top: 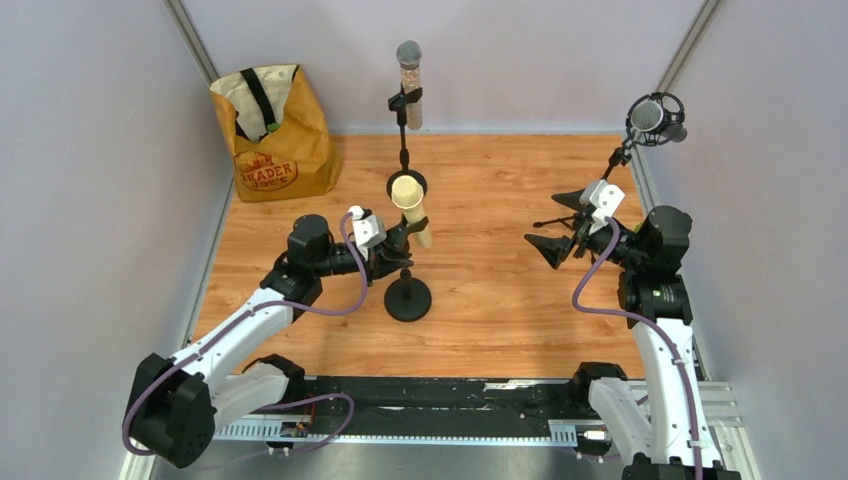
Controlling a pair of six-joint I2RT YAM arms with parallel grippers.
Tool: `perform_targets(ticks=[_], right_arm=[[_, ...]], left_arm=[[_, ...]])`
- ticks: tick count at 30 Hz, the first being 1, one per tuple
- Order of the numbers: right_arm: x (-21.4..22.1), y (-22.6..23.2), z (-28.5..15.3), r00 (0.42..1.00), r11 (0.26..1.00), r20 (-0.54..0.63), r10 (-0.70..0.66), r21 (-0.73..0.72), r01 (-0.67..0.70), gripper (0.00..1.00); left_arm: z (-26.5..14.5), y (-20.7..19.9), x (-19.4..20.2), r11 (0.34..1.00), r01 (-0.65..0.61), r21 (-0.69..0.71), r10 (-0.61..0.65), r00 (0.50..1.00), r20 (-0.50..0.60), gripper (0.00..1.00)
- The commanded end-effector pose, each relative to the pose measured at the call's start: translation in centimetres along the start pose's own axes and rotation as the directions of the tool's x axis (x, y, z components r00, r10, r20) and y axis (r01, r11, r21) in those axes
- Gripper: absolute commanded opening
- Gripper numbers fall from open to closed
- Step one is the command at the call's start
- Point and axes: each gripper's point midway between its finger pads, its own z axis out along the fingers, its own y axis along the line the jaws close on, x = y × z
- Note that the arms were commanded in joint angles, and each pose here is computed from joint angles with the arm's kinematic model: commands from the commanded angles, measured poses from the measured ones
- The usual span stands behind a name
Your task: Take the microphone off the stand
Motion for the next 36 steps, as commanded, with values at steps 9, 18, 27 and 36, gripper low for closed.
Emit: perform_targets(ticks=[9, 18, 27, 36], right_arm=[[-0.5, 0.0, 0.0, 0.999, 0.999, 0.015, -0.052, 0.000, 0.052, 1.00], [-0.3, -0.1, -0.1, 0.999, 0.999, 0.013, -0.048, 0.004, 0.048, 1.00], [-0.2, -0.2, -0.1, 0.999, 0.999, 0.010, -0.048, 0.003, 0.048, 1.00], [-0.1, -0.1, 0.0, 0.999, 0.999, 0.011, -0.052, -0.004, 0.052, 1.00]], left_arm=[[0.3, -1.9, -2.8, 0.971, -0.193, 0.139, 0.176, 0.977, 0.122, 0.00], [0.7, -4.5, -4.2, 0.883, -0.259, 0.392, 0.188, 0.960, 0.210, 0.00], [2.2, -2.9, -3.1, 0.863, -0.257, 0.436, 0.201, 0.965, 0.170, 0.03], [2.1, -1.8, -2.5, 0.910, -0.240, 0.338, 0.215, 0.970, 0.112, 0.75]])
